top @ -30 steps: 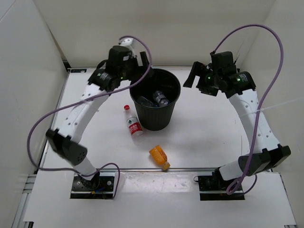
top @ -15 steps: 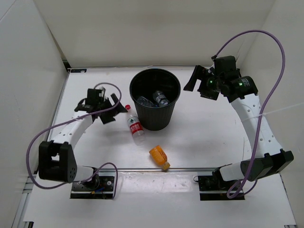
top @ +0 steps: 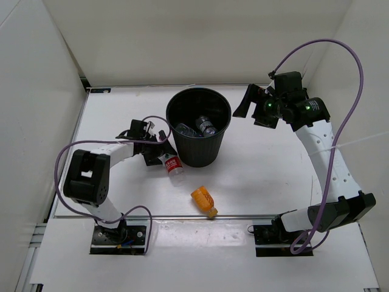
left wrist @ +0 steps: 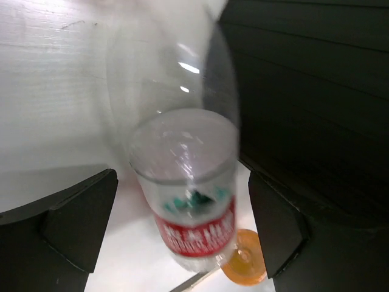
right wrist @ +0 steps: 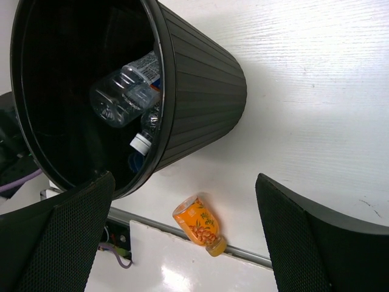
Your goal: Put the plastic bottles in the bin
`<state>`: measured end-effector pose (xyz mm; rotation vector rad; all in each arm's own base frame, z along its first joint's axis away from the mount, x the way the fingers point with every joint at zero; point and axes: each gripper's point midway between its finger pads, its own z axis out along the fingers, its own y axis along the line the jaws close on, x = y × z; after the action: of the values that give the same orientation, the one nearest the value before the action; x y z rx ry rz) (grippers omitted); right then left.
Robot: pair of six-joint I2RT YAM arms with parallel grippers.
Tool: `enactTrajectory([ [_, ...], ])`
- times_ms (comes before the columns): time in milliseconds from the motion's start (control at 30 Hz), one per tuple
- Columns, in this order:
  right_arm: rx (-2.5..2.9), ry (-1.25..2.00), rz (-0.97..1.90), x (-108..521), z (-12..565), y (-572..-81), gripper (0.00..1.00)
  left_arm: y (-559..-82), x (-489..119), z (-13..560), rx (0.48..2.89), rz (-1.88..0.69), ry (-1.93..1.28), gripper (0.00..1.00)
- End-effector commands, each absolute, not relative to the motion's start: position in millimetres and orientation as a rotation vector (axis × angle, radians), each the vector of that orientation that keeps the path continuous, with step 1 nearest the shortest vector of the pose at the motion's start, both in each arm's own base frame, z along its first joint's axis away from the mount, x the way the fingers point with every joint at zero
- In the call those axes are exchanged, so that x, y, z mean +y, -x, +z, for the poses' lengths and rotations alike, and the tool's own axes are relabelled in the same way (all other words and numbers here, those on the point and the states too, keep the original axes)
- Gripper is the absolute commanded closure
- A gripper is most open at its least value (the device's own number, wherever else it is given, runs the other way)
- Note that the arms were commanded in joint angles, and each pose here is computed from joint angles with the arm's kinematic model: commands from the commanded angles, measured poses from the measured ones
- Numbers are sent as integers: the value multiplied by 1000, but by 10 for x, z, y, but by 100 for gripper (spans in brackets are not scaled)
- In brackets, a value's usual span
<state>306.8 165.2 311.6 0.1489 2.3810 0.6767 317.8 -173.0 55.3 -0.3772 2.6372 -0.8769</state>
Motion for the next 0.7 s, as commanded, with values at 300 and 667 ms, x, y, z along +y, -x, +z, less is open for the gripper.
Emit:
enactTrajectory([
  [300,2343,-116,663,1599,3099,-3039,0,-3153,-1965,431,2675,-986,284,49],
  [667,2422,-188,624,1509,2767,-2945,0,-3537,-1261,2830,2062,-715,356,40],
])
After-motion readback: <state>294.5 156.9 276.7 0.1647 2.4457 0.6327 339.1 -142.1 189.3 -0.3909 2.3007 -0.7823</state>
